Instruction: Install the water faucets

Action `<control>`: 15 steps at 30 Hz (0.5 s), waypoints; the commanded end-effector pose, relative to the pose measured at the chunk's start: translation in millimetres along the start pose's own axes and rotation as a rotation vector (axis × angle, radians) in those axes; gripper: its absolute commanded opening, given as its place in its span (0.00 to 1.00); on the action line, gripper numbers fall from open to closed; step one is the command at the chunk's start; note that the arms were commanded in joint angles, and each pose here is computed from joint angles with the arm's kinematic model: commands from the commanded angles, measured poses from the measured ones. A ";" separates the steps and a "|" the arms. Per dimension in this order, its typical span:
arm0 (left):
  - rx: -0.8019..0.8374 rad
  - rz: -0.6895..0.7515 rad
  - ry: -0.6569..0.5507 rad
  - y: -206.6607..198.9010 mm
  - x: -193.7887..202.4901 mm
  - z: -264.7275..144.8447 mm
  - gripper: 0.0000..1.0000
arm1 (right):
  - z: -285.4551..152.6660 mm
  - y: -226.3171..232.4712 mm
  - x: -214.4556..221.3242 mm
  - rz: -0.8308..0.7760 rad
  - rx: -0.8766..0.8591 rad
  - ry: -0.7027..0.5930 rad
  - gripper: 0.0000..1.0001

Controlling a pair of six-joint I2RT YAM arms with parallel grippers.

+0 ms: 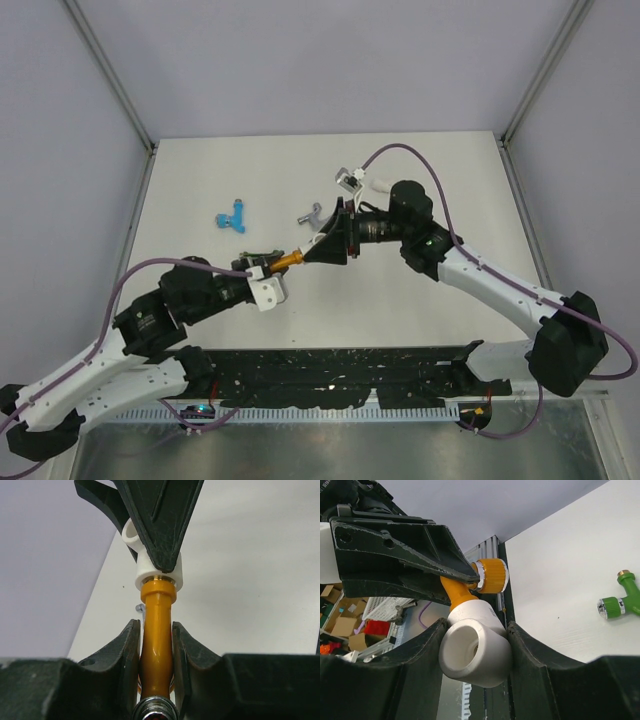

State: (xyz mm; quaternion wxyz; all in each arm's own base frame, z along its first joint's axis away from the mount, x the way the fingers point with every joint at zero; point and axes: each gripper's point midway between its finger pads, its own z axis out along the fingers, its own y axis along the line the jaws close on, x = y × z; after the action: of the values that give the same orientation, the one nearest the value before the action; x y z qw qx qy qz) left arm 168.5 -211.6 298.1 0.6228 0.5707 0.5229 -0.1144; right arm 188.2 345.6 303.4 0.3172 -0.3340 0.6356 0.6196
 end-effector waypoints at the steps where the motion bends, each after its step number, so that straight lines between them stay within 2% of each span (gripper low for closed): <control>1: -0.112 0.003 0.034 19.5 5.9 -1.2 0.00 | -21.0 20.5 -53.8 -0.183 0.029 -0.161 0.50; 8: -0.087 -0.206 0.074 9.3 20.1 7.7 0.00 | -56.9 25.0 -66.7 -0.522 0.177 -0.242 0.86; 10: -0.013 -0.294 0.026 0.9 13.9 11.9 0.00 | -65.0 21.6 -64.6 -0.622 0.220 -0.258 0.96; 12: 0.024 -0.404 -0.007 2.3 12.6 13.0 0.00 | -72.1 21.6 -61.6 -0.705 0.246 -0.265 1.00; 15: 0.106 -0.551 -0.062 4.2 4.0 14.7 0.00 | -78.7 21.4 -55.9 -0.834 0.263 -0.247 0.97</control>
State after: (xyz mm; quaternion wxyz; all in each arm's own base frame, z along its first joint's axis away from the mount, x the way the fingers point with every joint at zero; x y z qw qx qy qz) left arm 195.8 -201.1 260.0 0.5640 0.4749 0.6506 -0.1819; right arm 191.6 276.8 374.4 0.5972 -0.3997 0.5105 0.4722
